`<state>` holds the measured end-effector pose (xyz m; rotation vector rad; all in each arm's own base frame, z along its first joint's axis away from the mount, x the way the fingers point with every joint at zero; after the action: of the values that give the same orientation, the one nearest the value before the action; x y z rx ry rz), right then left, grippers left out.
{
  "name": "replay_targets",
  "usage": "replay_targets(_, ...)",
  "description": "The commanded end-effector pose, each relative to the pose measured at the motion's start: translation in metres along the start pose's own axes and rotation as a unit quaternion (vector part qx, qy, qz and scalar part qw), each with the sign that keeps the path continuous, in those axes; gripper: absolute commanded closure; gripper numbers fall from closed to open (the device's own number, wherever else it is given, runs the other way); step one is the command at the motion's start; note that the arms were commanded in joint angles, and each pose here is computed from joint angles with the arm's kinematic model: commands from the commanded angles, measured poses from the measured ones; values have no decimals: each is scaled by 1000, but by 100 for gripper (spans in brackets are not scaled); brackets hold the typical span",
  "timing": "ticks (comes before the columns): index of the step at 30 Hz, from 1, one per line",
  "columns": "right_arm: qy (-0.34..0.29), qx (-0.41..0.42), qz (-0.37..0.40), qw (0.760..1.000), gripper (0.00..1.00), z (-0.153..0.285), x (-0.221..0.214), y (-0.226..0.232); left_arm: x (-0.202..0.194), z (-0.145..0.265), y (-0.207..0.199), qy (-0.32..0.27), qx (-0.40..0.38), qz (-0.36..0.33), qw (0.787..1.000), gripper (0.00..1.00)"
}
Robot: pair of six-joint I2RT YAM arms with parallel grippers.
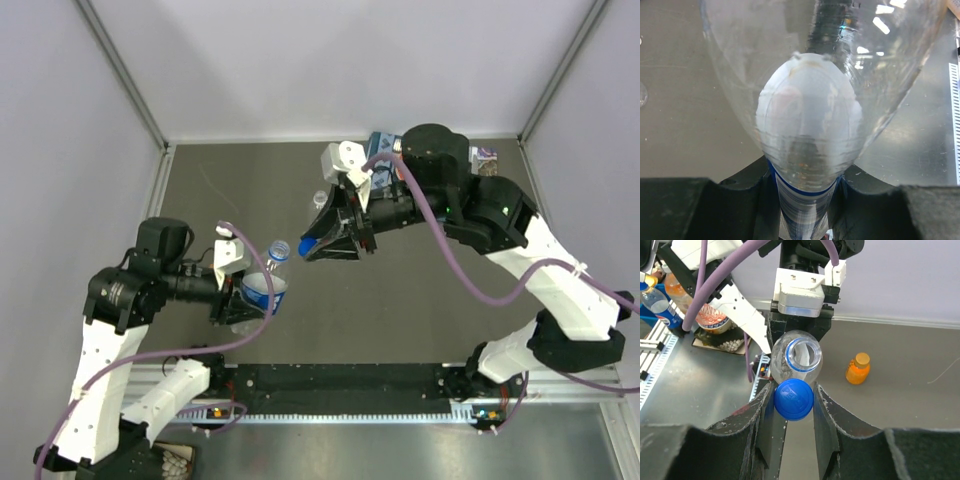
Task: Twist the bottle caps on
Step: Screw the bottle cap onto the plastic bottle.
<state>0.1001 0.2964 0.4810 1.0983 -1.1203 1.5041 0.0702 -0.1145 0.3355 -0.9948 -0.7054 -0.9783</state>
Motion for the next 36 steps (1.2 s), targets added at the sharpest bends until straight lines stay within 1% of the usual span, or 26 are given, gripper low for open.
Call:
replay_targets(1, -26, 33, 26, 999, 87, 4, 18, 3, -3, 1, -5, 6, -7, 7, 1000, 85)
replay_targets(10, -42, 57, 29, 997, 90, -10, 25, -4, -5, 0, -7, 8, -20, -2, 1000, 86)
replay_targets(21, -60, 83, 6, 995, 93, -39, 19, -16, -9, 1, -10, 6, -23, -18, 1000, 88)
replay_targets(25, -68, 92, -3, 993, 94, -42, 18, -15, -6, 1, -10, 3, -20, -25, 999, 89)
replay_targets(30, -64, 95, -15, 993, 95, -41, 10, -12, -1, 2, -9, -10, -10, -34, 999, 93)
replay_targets(36, -69, 87, -23, 994, 96, -33, 8, -11, 9, 3, -5, -21, 7, -42, 999, 96)
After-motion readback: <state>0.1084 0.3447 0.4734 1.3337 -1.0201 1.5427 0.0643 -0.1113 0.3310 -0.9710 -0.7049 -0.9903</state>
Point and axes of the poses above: each gripper's point midway between its finger pads, its own z axis back along the fingers, its own y axis along the line the jaws close on, x = y × z, the point moved 6 cm from there along z, back along the fingers, and after that the axes turned 8 degrees about z, right-handed, at the moved point
